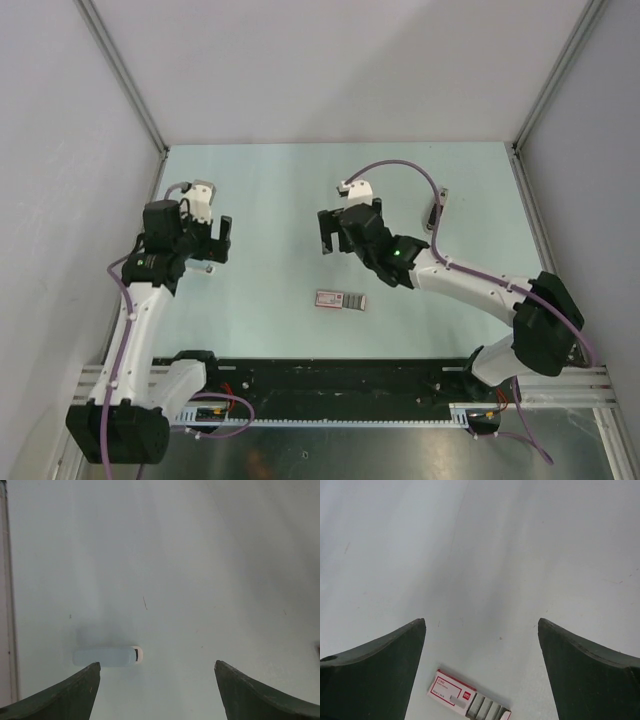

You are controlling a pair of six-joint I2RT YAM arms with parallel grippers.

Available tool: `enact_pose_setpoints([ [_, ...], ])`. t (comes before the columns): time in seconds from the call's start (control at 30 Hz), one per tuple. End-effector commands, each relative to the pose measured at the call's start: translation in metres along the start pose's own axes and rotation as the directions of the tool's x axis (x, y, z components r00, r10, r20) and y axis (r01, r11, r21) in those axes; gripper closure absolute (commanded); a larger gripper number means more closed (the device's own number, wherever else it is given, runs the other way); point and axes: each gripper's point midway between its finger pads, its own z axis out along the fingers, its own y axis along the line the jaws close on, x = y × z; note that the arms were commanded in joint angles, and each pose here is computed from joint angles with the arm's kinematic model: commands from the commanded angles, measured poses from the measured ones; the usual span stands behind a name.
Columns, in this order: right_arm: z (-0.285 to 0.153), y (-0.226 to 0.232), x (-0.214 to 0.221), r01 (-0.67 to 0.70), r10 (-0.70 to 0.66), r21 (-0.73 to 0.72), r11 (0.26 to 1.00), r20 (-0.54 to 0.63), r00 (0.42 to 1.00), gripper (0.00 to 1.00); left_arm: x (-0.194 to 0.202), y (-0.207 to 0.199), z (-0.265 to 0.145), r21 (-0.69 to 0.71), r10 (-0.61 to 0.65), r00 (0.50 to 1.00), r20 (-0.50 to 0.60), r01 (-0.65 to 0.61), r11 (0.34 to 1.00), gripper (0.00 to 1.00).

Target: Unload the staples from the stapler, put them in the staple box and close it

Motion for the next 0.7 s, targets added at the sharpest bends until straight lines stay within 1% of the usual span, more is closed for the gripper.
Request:
enact_pose_setpoints([
  [0.0,0.006,0.0,-0.003,0.03,-0.031,0.055,0.998,0.009,0.999,0.01,0.002,0.0,0.013,0.024,-0.014,0.999,-0.045,0.015,1.0,0.0],
  [0.13,0.016,0.015,0.024,0.065,-0.066,-0.01,0.998,-0.068,0.996,0.01,0.004,0.007,0.022,0.008,-0.053,0.997,-0.059,0.054,0.999,0.01],
  [0.2,0.02,0.025,0.032,0.084,-0.087,-0.043,0.996,-0.079,0.993,0.01,0.007,0.013,0.024,-0.012,-0.067,0.996,-0.061,0.066,0.998,0.0],
  [0.33,0.021,0.037,0.034,0.091,-0.097,-0.077,0.993,-0.07,0.993,0.01,0.021,0.025,0.026,-0.052,-0.06,0.995,-0.082,0.056,0.997,0.01],
  [0.5,0.019,0.041,0.032,0.095,-0.101,-0.096,0.991,-0.061,0.993,0.01,0.045,0.043,0.029,-0.096,-0.084,0.989,-0.123,0.072,0.993,0.01],
  [0.67,0.01,0.039,0.025,0.086,-0.09,-0.107,0.991,-0.033,0.995,0.01,0.068,0.044,0.037,-0.108,-0.094,0.981,-0.17,0.076,0.991,0.01],
])
